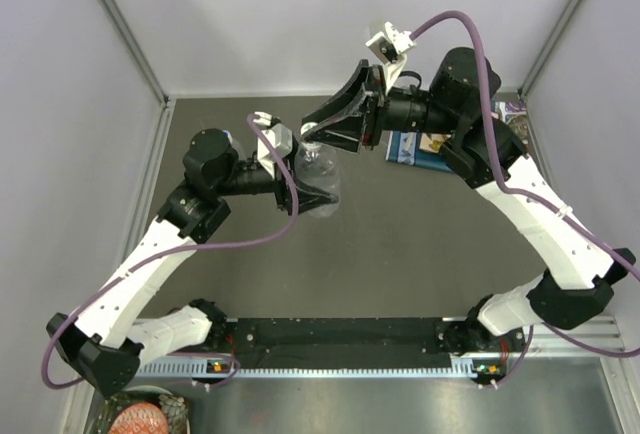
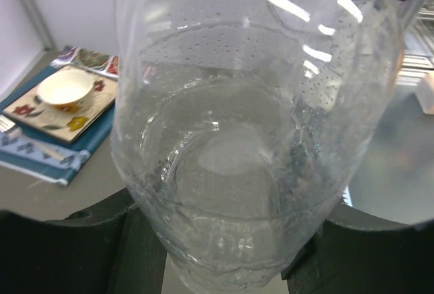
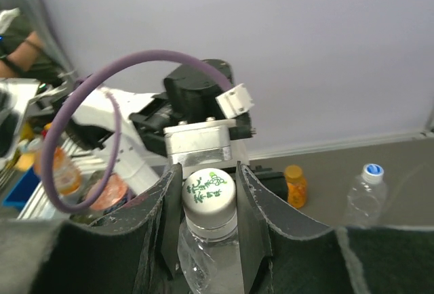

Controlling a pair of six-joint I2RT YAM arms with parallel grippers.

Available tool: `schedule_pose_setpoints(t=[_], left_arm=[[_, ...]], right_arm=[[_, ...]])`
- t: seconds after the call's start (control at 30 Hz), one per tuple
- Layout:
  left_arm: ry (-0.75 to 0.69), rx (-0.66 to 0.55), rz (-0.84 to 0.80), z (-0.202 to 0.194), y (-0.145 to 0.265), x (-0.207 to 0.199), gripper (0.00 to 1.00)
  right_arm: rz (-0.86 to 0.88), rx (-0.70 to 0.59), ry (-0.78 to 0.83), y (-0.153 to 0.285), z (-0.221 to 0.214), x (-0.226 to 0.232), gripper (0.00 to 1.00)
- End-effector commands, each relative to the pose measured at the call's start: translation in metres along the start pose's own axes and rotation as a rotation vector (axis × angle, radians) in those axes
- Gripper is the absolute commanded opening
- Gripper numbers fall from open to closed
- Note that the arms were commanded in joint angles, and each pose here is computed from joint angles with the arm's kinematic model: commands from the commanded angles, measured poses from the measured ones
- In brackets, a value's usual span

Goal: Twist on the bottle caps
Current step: Screw the bottle cap onto the plastic bottle.

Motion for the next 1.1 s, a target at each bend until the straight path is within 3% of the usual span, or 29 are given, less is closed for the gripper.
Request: schedule_pose_setpoints(t=[0.0,0.07,0.1,0.17,0.23,0.37,0.5,0.6,0.67,0.7,0.73,0.8,0.83,0.93,1.03,1.07], left_arm=[[-0.075,-0.155,0.320,0.043,0.016,0.027,0.00],[-0.066,-0.166,0.387,0.046,0.020,0.033,0.00],[-0.062,-0.172,0.438,0.047,0.023,0.038,0.00],[-0.052,-0.163,0.496,0.045,0.028,0.044,0.00],[-0.056,-0.165,0.551,0.044,0.033,0.048,0.00],[-0.054,-0.160,0.592,0.038,0.037,0.052,0.00],[-0.044,-0.149,0.619,0.030,0.040,0.055,0.00],[-0.047,-0.143,0.630,0.024,0.042,0.056,0.00],[-0.047,-0.123,0.572,0.017,0.039,0.053,0.00],[-0.059,-0.128,0.547,0.017,0.038,0.051,0.00],[-0.055,-0.117,0.524,0.012,0.037,0.050,0.00],[-0.057,-0.104,0.463,0.009,0.034,0.043,0.00],[-0.054,-0.099,0.444,0.006,0.034,0.042,0.00],[-0.062,-0.085,0.362,0.003,0.030,0.033,0.00],[-0.078,-0.060,0.215,-0.001,0.024,0.017,0.00],[-0.084,-0.048,0.151,-0.003,0.022,0.009,0.00]], right_arm=[[-0.189,0.141,-0.133,-0.005,-0.044,-0.005,0.00],[-0.241,0.175,-0.139,-0.011,-0.055,0.000,0.00],[-0.367,0.197,-0.129,-0.010,-0.061,-0.012,0.00],[-0.417,0.251,-0.126,-0.017,-0.074,-0.005,0.00],[-0.574,0.274,-0.111,-0.016,-0.080,-0.016,0.00],[-0.780,0.343,-0.114,-0.028,-0.101,-0.021,0.00],[-0.999,0.355,-0.064,-0.035,-0.098,-0.026,0.00],[-1.021,0.307,-0.071,-0.045,-0.082,-0.028,0.00],[-0.983,0.253,-0.089,-0.050,-0.063,-0.025,0.08],[-0.949,0.237,-0.084,-0.052,-0.054,-0.022,0.18],[-0.915,0.186,-0.081,-0.050,-0.033,-0.018,0.40],[-0.798,0.109,-0.082,-0.042,0.000,-0.003,0.52],[-0.774,0.084,-0.084,-0.037,0.010,-0.002,0.63],[-0.673,0.016,-0.079,-0.010,0.038,0.010,0.74],[-0.587,-0.015,-0.075,0.011,0.047,0.021,0.77],[-0.486,-0.015,-0.065,0.014,0.047,0.022,0.77]])
Point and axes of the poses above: each gripper's point midway between its finger pads, its own y axis back along the fingers, its own x axis along the line the jaws close on, z = x × y, the point moved 5 cm from there along y, back along the fingers, and after that the axes turned 12 degrees about y, right-handed, at the moved point
